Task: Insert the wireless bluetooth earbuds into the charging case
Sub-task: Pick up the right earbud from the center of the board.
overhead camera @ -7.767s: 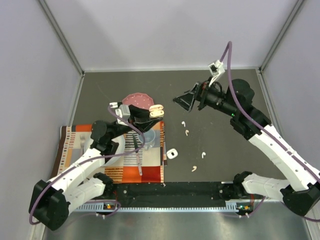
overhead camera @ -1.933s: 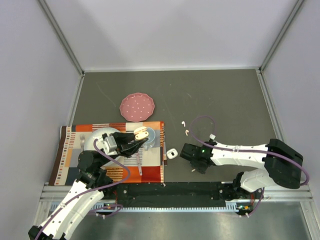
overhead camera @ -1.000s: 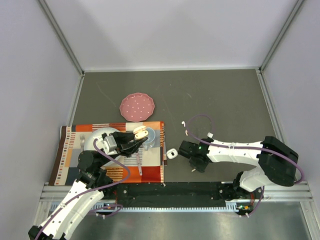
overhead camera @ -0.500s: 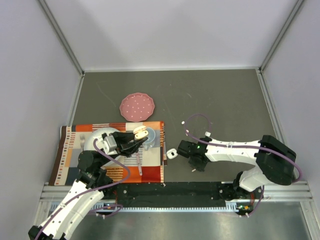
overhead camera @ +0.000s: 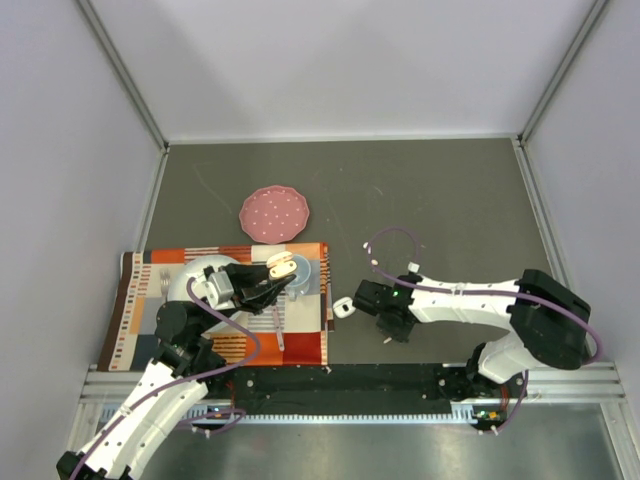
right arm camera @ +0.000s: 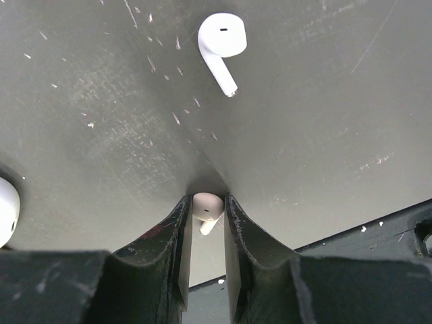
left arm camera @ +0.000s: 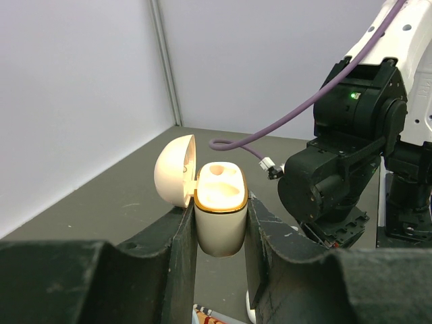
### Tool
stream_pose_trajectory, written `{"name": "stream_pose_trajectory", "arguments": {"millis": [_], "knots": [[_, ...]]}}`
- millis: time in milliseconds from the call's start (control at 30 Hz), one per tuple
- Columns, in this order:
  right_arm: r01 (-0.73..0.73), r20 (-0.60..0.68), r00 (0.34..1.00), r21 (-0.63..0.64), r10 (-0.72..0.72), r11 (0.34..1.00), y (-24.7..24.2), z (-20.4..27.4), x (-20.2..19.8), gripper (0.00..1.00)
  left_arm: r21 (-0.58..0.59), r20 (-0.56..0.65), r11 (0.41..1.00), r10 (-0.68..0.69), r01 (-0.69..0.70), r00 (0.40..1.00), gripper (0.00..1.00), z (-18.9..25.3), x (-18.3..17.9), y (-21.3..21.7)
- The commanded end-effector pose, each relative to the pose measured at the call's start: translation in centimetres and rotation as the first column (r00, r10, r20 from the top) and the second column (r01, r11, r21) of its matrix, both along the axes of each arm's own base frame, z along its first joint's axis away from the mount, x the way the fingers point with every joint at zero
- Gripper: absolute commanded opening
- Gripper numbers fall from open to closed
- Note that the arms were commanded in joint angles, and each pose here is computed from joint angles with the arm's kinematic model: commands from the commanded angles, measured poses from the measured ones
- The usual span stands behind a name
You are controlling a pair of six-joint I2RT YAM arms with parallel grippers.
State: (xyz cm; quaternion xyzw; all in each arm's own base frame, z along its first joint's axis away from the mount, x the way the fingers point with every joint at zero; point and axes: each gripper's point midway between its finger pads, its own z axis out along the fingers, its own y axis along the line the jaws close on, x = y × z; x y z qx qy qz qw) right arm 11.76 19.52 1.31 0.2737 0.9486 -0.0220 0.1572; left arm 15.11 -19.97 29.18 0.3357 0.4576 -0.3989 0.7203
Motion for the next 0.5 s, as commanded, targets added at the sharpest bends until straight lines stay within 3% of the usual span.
{"name": "stream_pose_trajectory", "arguments": {"millis": [0,200,333,467], "knots": [[0.0,0.098,0.995,-0.027,0.003,1.0,0.2,-0.2,2.5,0.13,-0.012,0.023,1.0,0.008,-0.008,1.0,0.0,0.4,-0.1,0.2],[-0.045,0.111,0.993,-0.052,0.05,0.998,0.2,0.4,2.9,0.11,-0.011,0.023,1.0,0.007,-0.007,1.0,0.0,0.4,-0.1,0.1],[-0.093,0.15,0.983,-0.083,0.105,0.992,0.2,1.5,3.6,0.02,-0.011,0.023,1.0,0.004,-0.004,1.0,0.0,0.4,-0.2,0.1],[-0.124,0.289,0.945,-0.11,0.151,0.986,-0.2,4.3,4.9,0.02,-0.01,0.02,1.0,0.005,-0.005,1.0,0.0,0.3,-0.1,0.1]]}}
